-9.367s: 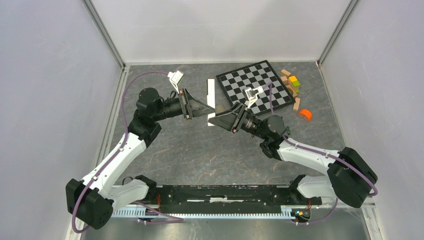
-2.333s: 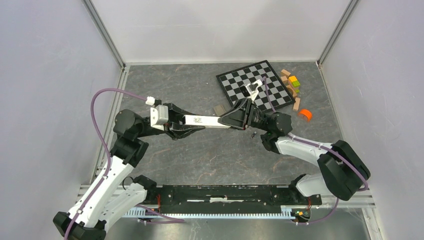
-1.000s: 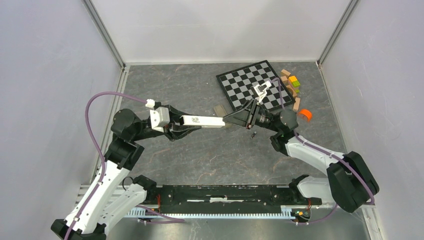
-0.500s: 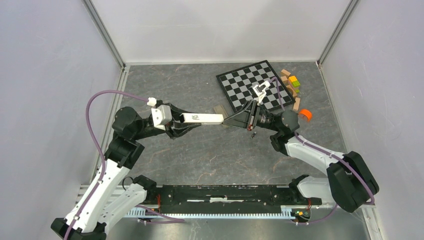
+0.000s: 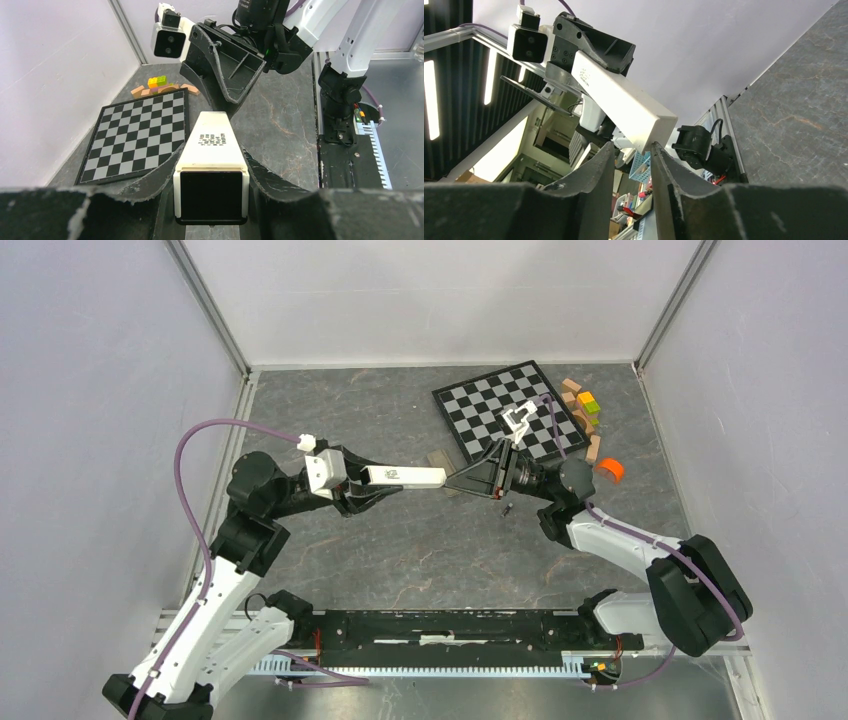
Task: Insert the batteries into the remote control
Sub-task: Remove the battery cover from the remote control.
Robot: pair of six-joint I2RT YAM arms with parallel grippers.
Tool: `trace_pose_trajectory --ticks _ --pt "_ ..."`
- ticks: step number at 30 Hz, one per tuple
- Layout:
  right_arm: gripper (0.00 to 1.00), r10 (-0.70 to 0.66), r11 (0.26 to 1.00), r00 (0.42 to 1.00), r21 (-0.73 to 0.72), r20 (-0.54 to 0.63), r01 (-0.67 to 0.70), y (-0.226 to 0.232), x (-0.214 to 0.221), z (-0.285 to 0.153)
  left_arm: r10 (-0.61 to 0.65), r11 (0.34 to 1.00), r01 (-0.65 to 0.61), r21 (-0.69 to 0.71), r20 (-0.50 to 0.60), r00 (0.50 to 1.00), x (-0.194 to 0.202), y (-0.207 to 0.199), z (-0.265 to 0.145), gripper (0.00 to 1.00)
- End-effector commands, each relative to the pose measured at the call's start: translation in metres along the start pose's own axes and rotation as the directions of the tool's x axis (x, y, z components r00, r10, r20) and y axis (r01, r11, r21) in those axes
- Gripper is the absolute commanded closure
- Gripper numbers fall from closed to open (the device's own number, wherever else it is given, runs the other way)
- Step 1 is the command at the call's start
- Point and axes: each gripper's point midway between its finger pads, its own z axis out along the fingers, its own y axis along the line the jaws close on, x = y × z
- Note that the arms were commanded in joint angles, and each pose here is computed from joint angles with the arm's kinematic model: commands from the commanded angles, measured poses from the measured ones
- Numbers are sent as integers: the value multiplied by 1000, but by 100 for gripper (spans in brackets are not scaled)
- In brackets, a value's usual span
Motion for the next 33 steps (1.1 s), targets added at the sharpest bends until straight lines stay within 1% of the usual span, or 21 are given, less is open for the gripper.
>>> trace_pose_trajectory --ticks 1,4,7,10,15,19,22,25,26,33 --pt "60 -69 998 998 -10 14 69 7 -11 8 60 998 -60 21 37 998 -19 -2 0 98" --pt "55 -75 997 997 16 16 75 0 -12 8 57 998 -58 24 38 998 -18 -2 0 98" --pt "55 -83 996 996 39 16 82 -5 -14 9 56 998 -57 32 38 998 -18 -4 0 98" --pt "61 -92 995 996 34 18 91 -2 -16 10 55 998 -56 34 30 998 -15 -3 0 98" --pt "76 -104 994 995 38 13 103 0 -16 11 46 999 -46 16 -2 999 -7 0 0 98" --pt "83 -108 991 994 82 7 107 -8 -15 9 31 1000 -31 2 -40 999 0 5 0 98" --pt "89 -106 991 994 82 10 105 -8 -14 9 38 999 -39 -16 -63 997 3 9 -1 98" --pt "99 -106 991 994 83 20 104 -7 -16 8 39 999 -41 -21 -77 996 6 9 -2 98" --pt "100 -107 991 994 85 25 104 -7 -17 8 36 999 -39 -26 -83 996 8 10 -2 98" --pt "100 -85 993 994 84 67 79 -12 -17 4 3 999 -8 -49 -106 994 16 13 -3 98"
